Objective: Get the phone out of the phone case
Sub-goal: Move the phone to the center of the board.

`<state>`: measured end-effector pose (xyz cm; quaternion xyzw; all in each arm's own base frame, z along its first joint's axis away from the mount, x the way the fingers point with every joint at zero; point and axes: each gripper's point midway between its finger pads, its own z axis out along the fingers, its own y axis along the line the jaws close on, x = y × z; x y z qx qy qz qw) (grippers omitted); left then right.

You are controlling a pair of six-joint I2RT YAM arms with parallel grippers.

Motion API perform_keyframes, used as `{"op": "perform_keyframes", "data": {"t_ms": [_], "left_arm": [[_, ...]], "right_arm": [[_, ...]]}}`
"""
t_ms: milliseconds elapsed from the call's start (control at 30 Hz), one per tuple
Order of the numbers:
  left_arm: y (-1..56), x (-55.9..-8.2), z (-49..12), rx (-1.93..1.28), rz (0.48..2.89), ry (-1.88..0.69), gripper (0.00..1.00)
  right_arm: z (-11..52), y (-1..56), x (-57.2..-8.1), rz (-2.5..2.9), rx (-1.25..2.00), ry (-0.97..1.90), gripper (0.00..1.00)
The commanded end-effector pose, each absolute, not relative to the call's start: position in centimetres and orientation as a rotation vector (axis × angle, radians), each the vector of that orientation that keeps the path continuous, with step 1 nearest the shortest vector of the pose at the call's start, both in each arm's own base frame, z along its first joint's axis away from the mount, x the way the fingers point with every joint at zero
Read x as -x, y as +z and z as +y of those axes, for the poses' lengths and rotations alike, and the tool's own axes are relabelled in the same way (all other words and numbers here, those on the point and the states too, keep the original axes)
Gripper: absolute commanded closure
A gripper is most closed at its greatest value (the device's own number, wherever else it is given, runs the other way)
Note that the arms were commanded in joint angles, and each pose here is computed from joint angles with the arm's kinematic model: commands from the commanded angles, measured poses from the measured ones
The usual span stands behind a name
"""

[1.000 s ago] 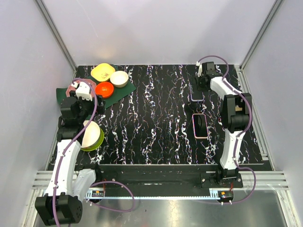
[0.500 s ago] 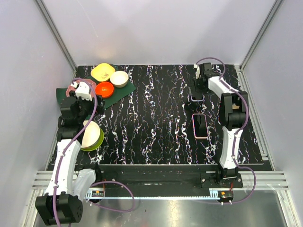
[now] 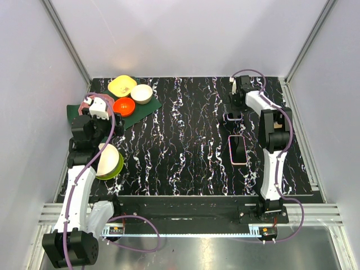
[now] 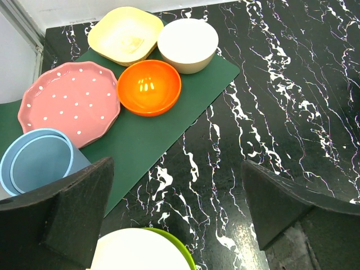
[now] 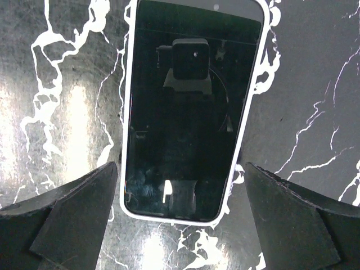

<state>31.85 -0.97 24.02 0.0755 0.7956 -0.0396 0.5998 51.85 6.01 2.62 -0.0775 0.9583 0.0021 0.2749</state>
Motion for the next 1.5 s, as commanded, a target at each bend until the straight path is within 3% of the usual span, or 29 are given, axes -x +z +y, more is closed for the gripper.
{"op": "perform_keyframes", "data": {"t_ms": [0, 267, 433, 700, 1033, 1467], "left_arm": [[25.3, -32.4, -1.1, -0.179, 1.793, -0.104, 0.01], [25.4, -32.3, -1.1, -0.179, 1.787, -0.102, 0.01], [25.5, -32.3, -1.1, -0.181, 1.786, -0.109, 0.01], [25.5, -32.3, -1.2, -0.181, 1.786, -0.112, 0.01], [25.4, -32.3, -1.0, -0.179, 1.786, -0.109, 0.01], [25.4, -32.3, -0.9, -0.173, 1.788, -0.107, 0.01]], "right_arm": [[6.1, 3.3, -53.0, 2.557, 0.222, -0.030, 0.00], [6.5, 2.7, -53.2, 2.582, 0.239, -0.010, 0.03], [6.8, 2.6, -52.8, 2.594, 0.282, 0.015, 0.22], [8.9, 2.8, -51.5, 2.579, 0.453, 0.130, 0.44], [14.1, 3.8, -48.8, 2.457, 0.806, 0.186, 0.43], [23.7, 4.3, -39.7, 2.208, 1.359, 0.323, 0.43]]}}
